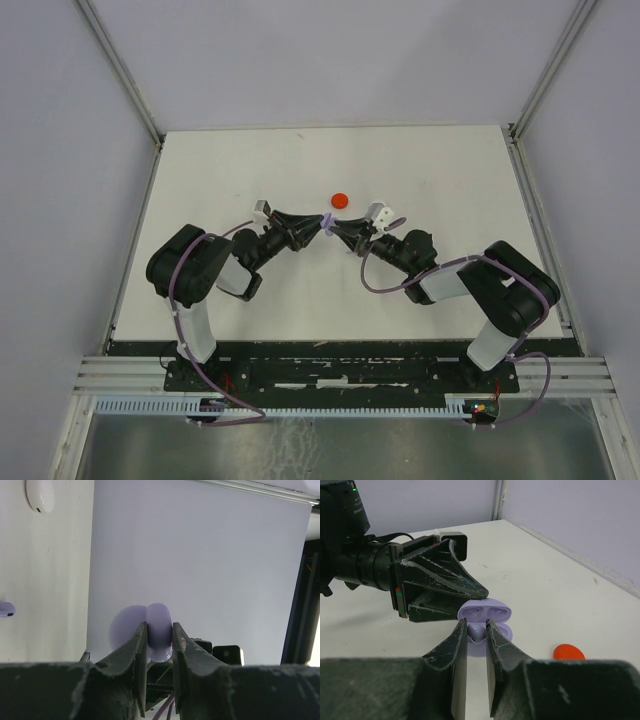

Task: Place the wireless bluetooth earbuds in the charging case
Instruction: Place the earbud in the charging case, then pick up the earbud from the charging case.

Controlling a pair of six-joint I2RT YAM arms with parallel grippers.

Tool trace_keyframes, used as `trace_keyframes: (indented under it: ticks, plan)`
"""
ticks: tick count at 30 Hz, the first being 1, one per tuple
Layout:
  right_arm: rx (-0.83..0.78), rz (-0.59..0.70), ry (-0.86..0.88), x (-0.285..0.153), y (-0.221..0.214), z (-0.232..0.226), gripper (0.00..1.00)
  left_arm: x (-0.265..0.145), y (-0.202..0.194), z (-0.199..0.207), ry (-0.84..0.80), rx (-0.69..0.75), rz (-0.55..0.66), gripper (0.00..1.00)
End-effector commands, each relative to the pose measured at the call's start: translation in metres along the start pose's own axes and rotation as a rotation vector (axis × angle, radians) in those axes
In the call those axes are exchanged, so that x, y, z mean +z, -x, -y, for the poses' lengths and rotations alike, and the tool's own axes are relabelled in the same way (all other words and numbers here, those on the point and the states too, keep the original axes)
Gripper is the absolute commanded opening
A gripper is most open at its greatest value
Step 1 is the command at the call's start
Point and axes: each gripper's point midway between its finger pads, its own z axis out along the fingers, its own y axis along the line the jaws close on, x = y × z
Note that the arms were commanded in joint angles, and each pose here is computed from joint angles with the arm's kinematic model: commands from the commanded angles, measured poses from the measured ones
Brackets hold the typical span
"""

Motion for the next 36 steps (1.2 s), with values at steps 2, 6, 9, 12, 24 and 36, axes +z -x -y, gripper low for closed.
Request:
trace_keyframes:
  ticks: [2, 6, 9, 12, 24, 36]
  plan:
    - [0.003, 0.024, 0.011, 0.005, 0.012, -0.003, 0.28, -0.006, -0.016, 0.061, -0.222, 0.06, -0.056, 0.03]
    - [0.037, 0.075, -0.014, 0.006, 0.029, 0.0, 0.55, -0.006, -0.016, 0.06, -0.22, 0.063, -0.055, 0.03]
    - [0.047, 0.113, -0.019, 0.01, 0.048, 0.002, 0.61, -0.005, -0.015, 0.056, -0.212, 0.06, -0.053, 0.03]
    - [0.055, 0.162, -0.024, 0.01, 0.071, 0.004, 0.64, -0.005, -0.014, 0.054, -0.207, 0.059, -0.05, 0.03]
    - [0.209, -0.323, -0.566, -0.04, 0.06, 0.079, 0.85, -0.005, -0.01, 0.051, -0.202, 0.07, -0.04, 0.03]
    - [0.299, -0.551, -0.484, -0.049, 0.013, 0.046, 0.95, -0.008, -0.009, 0.047, -0.191, 0.084, -0.03, 0.03]
